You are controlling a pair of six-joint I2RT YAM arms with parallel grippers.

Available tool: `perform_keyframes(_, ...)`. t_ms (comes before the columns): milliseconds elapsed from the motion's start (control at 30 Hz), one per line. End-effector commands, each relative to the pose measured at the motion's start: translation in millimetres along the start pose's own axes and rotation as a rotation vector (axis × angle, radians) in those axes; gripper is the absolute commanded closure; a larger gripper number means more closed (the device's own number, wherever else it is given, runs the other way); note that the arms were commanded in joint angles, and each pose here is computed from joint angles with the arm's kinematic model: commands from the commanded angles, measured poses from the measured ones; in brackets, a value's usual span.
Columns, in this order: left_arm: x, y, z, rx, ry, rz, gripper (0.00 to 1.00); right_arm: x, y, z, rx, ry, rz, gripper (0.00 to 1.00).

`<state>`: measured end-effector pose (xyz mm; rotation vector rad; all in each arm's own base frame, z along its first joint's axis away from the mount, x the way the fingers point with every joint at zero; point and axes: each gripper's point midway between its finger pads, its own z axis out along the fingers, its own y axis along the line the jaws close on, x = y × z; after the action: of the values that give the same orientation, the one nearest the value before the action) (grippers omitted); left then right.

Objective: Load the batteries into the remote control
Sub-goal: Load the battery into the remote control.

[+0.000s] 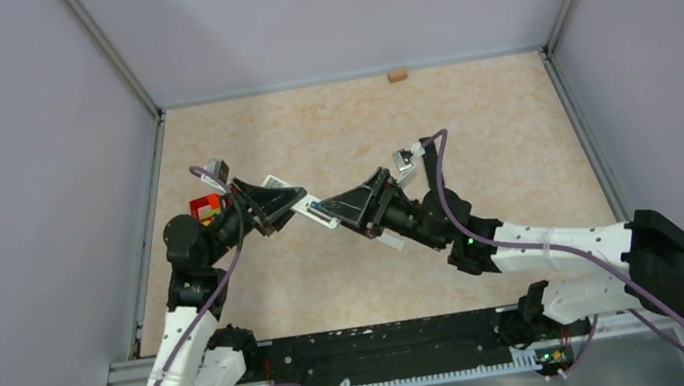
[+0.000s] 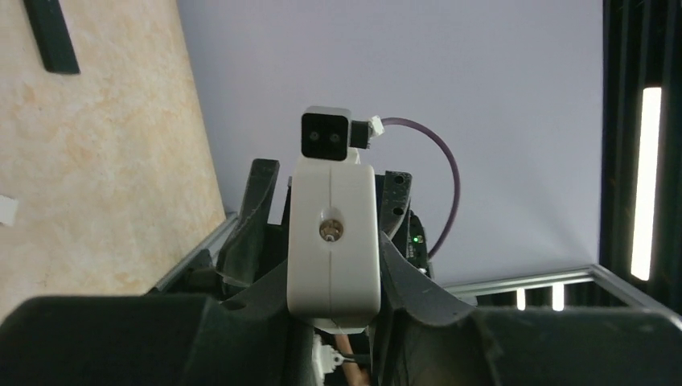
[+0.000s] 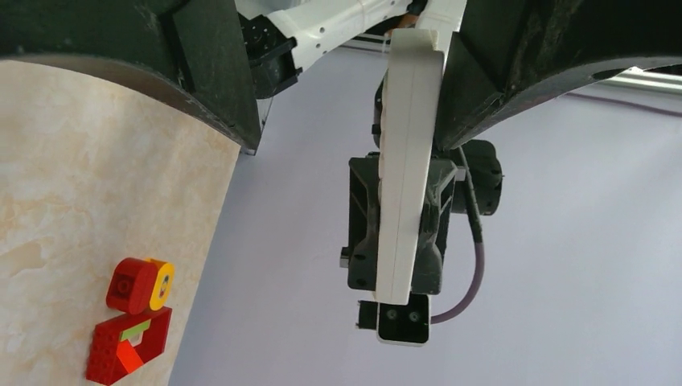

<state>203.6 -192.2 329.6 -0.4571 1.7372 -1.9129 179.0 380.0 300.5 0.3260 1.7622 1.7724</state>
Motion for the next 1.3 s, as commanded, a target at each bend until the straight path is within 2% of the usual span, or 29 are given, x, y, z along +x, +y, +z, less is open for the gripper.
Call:
perform_keyframes(0, -7, -5, 1, -0.012, -0.043, 0.196, 1.0, -8, 22, -9, -0.089, 0.012, -0.089, 0.18)
perform_keyframes(267, -14, 12, 11, -0.035, -0.008, 0.289, 1.0, -2, 30, -19, -0.167, 0.067, -0.174, 0.19)
perform_keyframes(500, -15, 17, 13, -0.052, 0.024, 0.396, 1.0, -8, -6, -14, -0.014, 0.08, -0.294, 0.24)
perform_keyframes(700, -10, 10, 15, -0.024, 0.087, 0.511, 1.0, -21, -18, -9, 0.071, 0.087, -0.43, 0.46)
perform_keyframes(800, -8, 11, 15, -0.027, 0.115, 0.526, 1.0, -23, -18, -7, 0.072, 0.092, -0.469, 0.5)
perform_keyframes(867, -6, 13, 16, -0.018, 0.136, 0.53, 1.0, -23, -16, -5, 0.06, 0.101, -0.489, 0.49)
perform_keyframes(1000, -6, 19, 18, -0.021, 0.156, 0.545, 1.0, -19, -15, -3, 0.045, 0.123, -0.508, 0.36)
perform_keyframes(1067, -13, 25, 18, -0.073, 0.133, 0.559, 1.0, -21, -17, -2, 0.055, 0.131, -0.533, 0.31)
perform_keyframes(1133, -25, 41, 16, -0.197, 0.09, 0.553, 1.0, -25, -17, -1, 0.069, 0.132, -0.58, 0.28)
perform_keyframes(1267, -67, 77, -2, -0.505, -0.083, 0.589, 1.0, -47, -47, 7, 0.209, 0.125, -0.63, 0.28)
